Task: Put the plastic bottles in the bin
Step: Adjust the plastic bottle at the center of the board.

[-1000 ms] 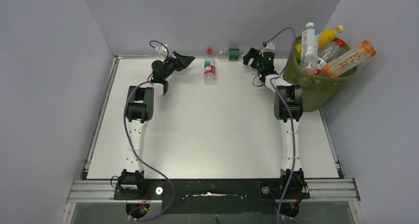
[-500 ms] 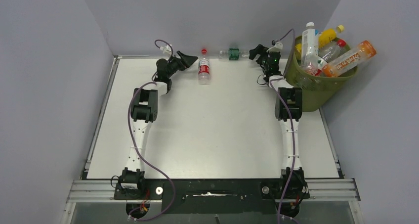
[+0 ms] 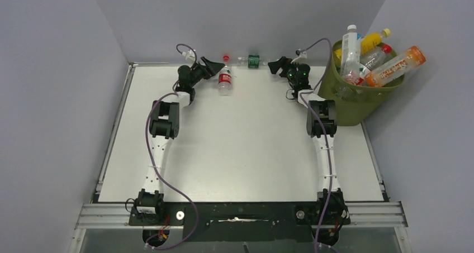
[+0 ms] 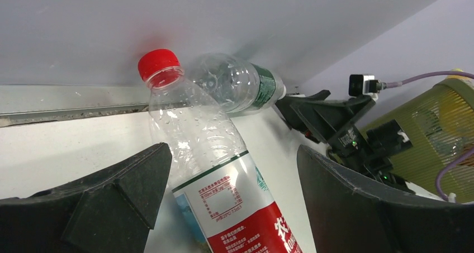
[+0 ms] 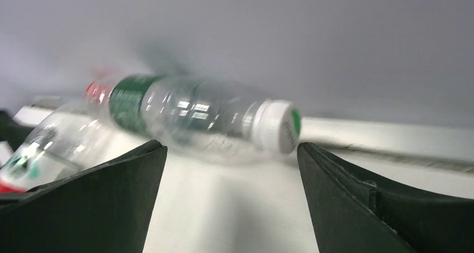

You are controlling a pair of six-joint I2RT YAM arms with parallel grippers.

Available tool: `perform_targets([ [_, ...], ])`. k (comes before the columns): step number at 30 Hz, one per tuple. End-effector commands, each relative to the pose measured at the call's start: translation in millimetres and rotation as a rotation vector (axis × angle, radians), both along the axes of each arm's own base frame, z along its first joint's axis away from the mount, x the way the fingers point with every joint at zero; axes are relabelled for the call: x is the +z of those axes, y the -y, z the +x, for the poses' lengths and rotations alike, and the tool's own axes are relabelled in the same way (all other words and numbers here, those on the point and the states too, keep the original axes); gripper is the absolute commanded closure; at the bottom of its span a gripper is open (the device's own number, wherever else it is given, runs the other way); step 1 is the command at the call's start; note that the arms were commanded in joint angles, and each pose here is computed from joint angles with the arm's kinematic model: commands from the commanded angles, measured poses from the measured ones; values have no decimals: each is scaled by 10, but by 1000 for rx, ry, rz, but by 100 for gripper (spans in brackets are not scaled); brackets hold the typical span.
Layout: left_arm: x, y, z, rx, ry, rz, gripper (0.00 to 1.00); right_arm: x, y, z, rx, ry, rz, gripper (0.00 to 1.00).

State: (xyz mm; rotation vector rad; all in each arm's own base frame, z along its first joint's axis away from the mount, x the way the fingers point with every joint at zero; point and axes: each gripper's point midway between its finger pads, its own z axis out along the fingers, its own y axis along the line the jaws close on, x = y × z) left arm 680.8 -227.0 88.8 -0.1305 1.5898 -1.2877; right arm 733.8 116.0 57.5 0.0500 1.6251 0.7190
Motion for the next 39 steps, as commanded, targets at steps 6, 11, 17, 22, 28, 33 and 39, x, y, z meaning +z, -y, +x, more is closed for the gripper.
perform_targets([
  [6, 152, 19, 37, -8, 67, 3, 16, 949, -946, -1041, 304, 156, 27, 20],
  [11, 120, -2, 16, -8, 60, 16, 16, 961, -539, -1131, 238, 89, 24, 17],
  [17, 115, -59, -4, 0, 60, 4, 16, 987, 38, -634, 87, -22, -68, 6],
  [22, 155, -72, 3, -2, 67, 5, 16, 817, 351, -131, -23, -52, -75, 2],
  [28, 135, -93, 8, -7, 57, -7, 16, 479, 489, 130, -82, -51, 27, 2],
  [33, 123, -106, -4, -12, 52, -9, 15, 191, 416, 150, -98, -58, 113, 2],
  [39, 116, -128, -4, -14, 47, -10, 12, 42, 220, 168, -89, -72, 204, 2],
])
